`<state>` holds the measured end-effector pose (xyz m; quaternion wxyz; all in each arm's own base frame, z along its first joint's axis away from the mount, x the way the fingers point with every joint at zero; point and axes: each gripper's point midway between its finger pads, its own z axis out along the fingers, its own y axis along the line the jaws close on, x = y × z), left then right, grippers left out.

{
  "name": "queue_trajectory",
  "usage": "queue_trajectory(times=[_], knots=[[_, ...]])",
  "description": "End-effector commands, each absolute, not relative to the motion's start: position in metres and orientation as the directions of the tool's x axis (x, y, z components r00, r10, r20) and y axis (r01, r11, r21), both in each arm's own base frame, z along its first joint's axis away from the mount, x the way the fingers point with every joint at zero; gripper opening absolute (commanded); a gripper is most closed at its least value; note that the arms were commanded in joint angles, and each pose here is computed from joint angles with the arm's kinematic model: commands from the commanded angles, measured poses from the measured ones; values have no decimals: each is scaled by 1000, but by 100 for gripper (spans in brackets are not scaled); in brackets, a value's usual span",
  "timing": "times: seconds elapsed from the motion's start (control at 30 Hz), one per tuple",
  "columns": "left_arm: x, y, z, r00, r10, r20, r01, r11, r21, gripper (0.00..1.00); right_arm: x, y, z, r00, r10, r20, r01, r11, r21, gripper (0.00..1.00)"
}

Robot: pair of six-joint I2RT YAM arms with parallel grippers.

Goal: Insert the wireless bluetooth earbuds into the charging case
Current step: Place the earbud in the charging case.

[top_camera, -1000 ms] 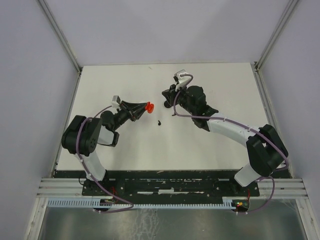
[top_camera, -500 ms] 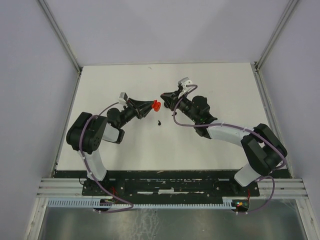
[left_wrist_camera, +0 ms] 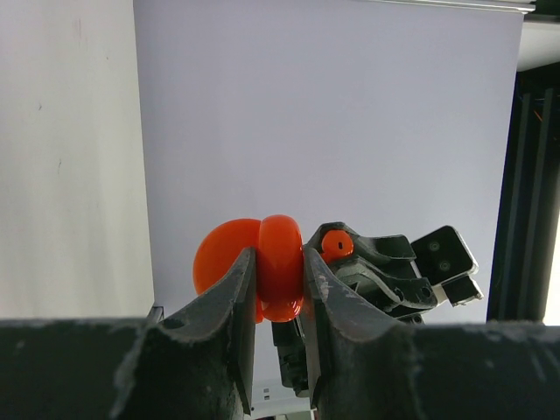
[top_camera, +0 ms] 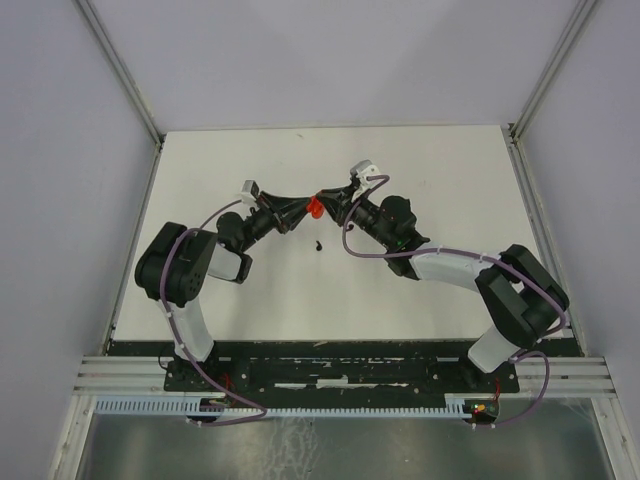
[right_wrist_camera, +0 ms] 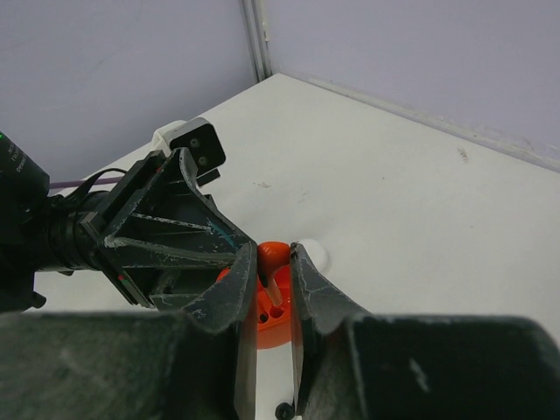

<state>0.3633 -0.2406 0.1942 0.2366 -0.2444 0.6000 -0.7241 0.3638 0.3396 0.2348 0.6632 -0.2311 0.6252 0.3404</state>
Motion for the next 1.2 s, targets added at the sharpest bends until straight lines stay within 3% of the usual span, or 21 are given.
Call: queue_trajectory(times=[0.0, 1.1, 1.17], knots=[[362, -242, 216, -780, -623, 63, 94, -217, -972, 3, 361, 345, 243, 32, 185, -982, -761, 642, 96, 1], [356, -241, 230, -785, -618, 41, 127, -226, -966, 3, 360, 347, 216, -9, 138, -990, -760, 643, 97, 1], [357, -241, 230, -785, -618, 41, 127, -225, -966, 3, 361, 346, 215, -17, 140, -990, -754, 648, 104, 4]])
